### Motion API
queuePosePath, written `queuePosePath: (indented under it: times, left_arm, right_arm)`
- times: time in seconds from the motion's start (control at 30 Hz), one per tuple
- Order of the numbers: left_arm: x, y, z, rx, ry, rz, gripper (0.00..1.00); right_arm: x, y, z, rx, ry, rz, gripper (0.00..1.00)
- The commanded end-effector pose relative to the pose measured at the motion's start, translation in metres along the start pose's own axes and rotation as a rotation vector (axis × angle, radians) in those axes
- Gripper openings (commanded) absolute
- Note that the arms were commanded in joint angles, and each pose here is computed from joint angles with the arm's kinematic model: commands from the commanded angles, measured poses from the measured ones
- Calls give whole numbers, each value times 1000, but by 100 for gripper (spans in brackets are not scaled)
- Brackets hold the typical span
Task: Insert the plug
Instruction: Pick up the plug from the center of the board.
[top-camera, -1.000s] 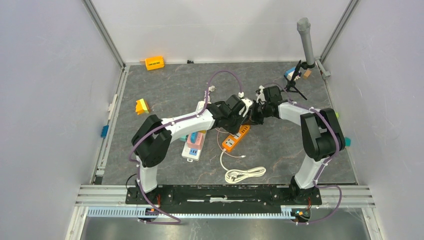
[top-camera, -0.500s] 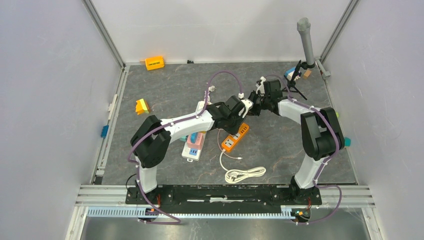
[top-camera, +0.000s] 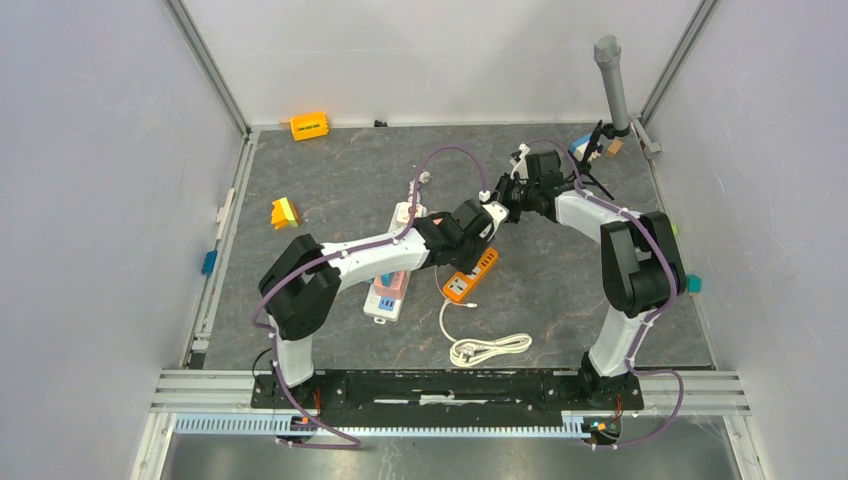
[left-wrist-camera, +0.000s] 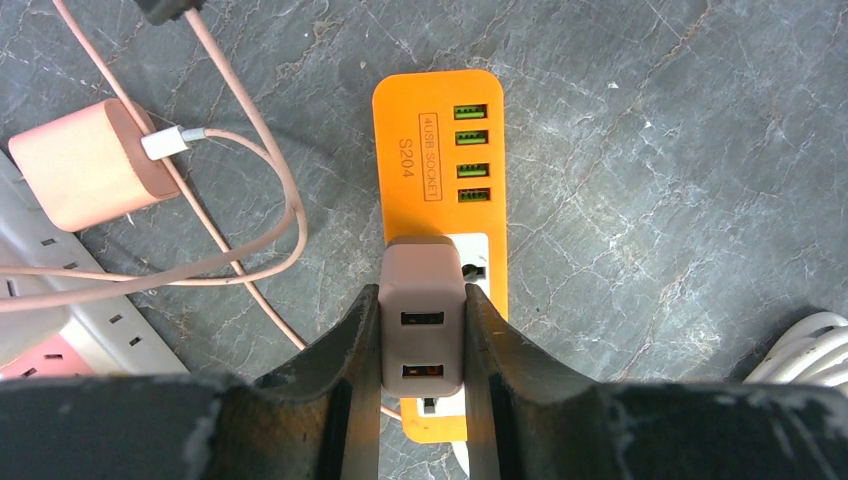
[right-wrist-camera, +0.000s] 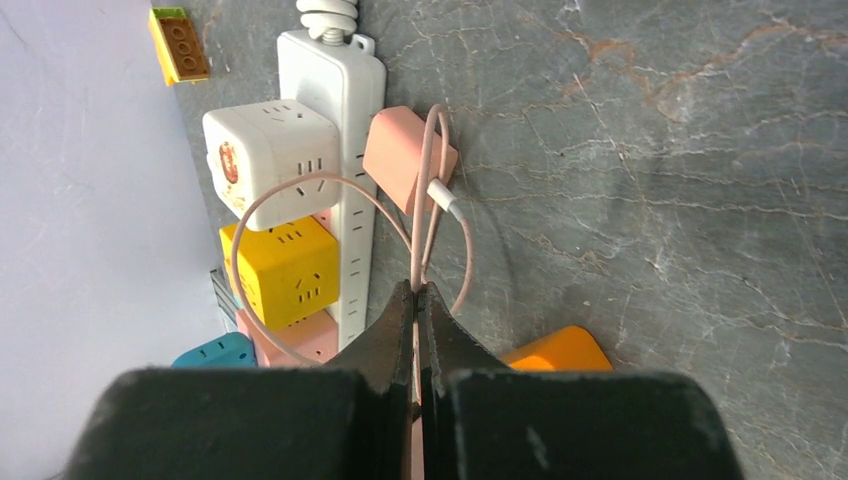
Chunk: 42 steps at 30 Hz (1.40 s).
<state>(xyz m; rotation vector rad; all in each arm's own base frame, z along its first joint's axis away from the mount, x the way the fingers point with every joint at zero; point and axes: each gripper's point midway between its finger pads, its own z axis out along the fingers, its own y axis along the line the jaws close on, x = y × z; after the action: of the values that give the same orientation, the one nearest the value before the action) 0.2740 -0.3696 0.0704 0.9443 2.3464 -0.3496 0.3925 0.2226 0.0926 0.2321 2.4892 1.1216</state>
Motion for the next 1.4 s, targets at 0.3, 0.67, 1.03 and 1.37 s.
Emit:
queuePosePath:
  times: [0.3,0.67,1.03,1.37]
  left_arm:
    - [117,-1,36,10,344,77,2]
    - [122,-18,41,138,337,22,2]
    - [90,-20,31,89,255,1,3]
    - [-63,-37,-91,170,-191,-143,96]
  right_arm:
    - [-10,-1,-13,62,-13,-126,0]
    - [-2,-1,-18,54,8,-183,0]
    - [-3,5,-30,55,13,-261,0]
    - [-9,7,-59,153,5,-388,0]
